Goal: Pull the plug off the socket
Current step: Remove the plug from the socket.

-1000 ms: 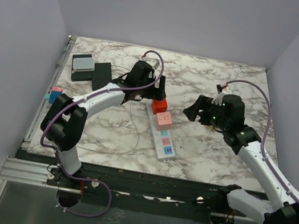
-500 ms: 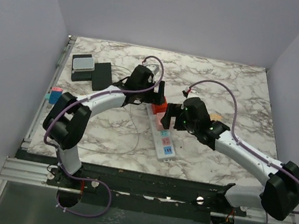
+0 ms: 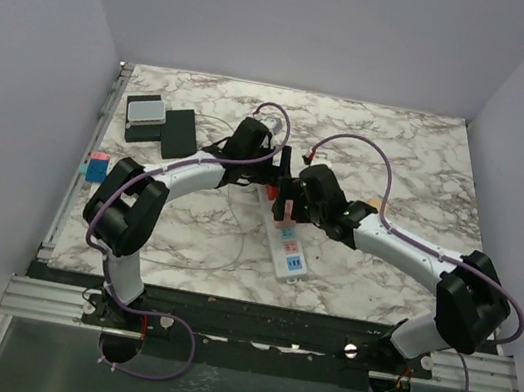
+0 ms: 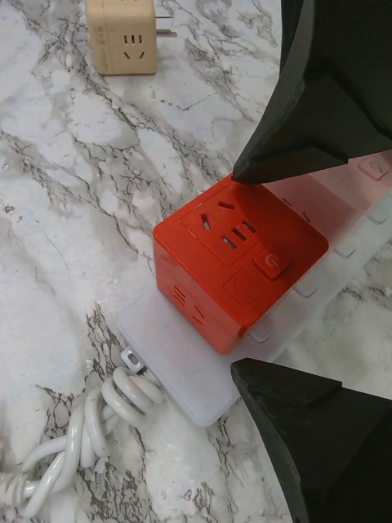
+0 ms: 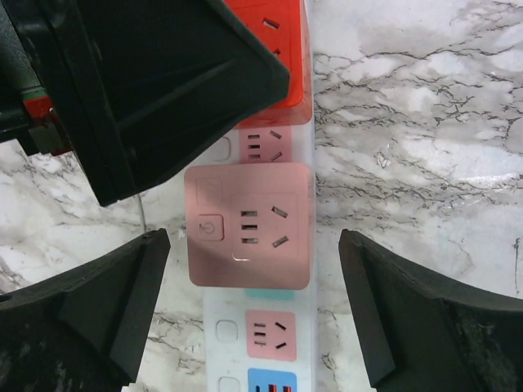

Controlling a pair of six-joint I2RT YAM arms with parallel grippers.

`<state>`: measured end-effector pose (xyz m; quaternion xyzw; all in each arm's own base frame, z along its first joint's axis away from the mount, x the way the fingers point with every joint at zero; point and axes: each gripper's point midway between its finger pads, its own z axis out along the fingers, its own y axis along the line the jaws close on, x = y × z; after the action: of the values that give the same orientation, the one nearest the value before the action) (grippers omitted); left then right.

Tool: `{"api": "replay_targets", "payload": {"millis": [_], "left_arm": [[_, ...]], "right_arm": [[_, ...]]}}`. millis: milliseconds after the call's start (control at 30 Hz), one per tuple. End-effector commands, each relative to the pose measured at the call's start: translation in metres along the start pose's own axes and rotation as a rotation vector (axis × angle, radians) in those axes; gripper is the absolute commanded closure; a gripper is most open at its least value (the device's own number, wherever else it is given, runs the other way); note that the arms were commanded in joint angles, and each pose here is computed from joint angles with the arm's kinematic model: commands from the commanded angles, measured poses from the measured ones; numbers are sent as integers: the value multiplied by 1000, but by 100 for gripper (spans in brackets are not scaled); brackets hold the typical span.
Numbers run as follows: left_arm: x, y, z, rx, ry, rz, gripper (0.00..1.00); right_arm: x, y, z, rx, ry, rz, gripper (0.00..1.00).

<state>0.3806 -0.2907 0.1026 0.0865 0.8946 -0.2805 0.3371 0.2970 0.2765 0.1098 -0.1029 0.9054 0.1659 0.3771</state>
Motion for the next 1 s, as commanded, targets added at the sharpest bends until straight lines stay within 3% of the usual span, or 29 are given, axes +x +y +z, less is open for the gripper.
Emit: {"api": "replay_targets", "payload": {"millis": [0, 733, 967], "left_arm": [[1, -9, 7, 44, 9, 3, 5], [17, -5, 13, -26, 31, 49, 5], [21, 0, 15, -56, 45, 70, 14]], "right_arm": [[-13, 3, 8, 43, -48, -9, 4], [13, 8, 21, 161, 1, -61, 8], [12, 4, 22, 202, 3, -55, 19]]}}
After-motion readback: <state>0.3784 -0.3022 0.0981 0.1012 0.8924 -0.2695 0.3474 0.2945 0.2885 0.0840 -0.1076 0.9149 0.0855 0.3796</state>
